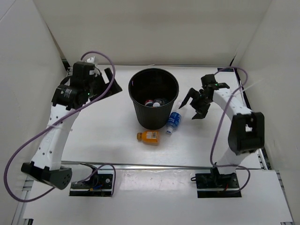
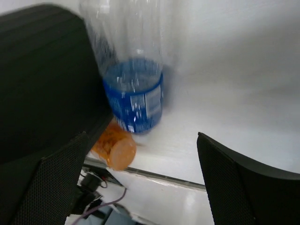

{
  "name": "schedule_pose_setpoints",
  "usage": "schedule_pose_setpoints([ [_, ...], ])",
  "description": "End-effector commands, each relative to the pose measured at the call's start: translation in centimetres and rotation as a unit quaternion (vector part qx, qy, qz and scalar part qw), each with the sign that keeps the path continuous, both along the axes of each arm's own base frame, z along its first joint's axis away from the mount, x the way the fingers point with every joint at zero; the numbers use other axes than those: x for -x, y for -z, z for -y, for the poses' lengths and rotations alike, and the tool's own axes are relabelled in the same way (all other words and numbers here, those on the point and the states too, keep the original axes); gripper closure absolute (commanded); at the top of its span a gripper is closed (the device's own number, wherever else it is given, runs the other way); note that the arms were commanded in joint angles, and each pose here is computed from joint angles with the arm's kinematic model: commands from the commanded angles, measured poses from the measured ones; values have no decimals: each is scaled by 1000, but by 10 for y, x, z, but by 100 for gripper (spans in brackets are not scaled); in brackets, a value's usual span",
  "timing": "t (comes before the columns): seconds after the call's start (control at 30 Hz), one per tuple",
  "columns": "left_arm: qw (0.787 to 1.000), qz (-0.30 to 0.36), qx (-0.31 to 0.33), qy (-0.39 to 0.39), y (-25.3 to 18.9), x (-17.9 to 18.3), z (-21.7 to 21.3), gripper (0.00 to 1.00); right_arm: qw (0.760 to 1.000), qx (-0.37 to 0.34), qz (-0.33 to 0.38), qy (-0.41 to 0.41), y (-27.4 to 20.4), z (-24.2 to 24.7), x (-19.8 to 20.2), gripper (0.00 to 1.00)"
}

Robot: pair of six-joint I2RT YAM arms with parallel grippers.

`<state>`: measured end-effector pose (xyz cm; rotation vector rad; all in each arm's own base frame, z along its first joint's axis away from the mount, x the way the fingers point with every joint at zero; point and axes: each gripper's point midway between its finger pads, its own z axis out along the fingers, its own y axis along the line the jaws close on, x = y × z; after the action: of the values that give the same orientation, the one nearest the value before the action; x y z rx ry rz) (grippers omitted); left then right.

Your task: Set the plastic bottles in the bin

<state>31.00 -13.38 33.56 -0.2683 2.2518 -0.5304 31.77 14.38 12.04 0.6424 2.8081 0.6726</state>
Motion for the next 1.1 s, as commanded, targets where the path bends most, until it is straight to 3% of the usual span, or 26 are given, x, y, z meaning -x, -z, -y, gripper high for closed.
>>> schedule_pose_setpoints([
  [0.0, 998, -44, -29, -31, 29, 20, -22, 0, 999, -39, 11, 16, -5, -14, -42, 0],
  [0.43, 987, -110, -60, -97, 65, 69, -61, 0, 998, -35, -43, 6, 53, -25, -91, 0],
  [0.67, 984, -126, -61, -109, 70, 71, -66, 0, 995, -14, -95, -8, 91, -17, -61, 18],
  [0.7, 983, -131, -63, -109, 72, 69, -66, 0, 995, -14, -96, -8, 90, -16, -56, 30],
  [0.8, 983, -141, -59, -102, 79, 64, -61, 0, 995, 1, -95, -6, 89, -1, -44, 46],
  [0.83, 984, -142, -53, -96, 81, 63, -57, 0, 996, 8, -89, -4, 88, 7, -44, 48],
  [0.93, 984, -142, -40, -98, 86, 56, -53, 0, 997, 39, -65, 15, 68, 33, -37, 52],
  [1.07, 982, -155, -41, -95, 93, 47, -48, 0, 996, 69, 20, 56, 9, 81, -40, 59],
])
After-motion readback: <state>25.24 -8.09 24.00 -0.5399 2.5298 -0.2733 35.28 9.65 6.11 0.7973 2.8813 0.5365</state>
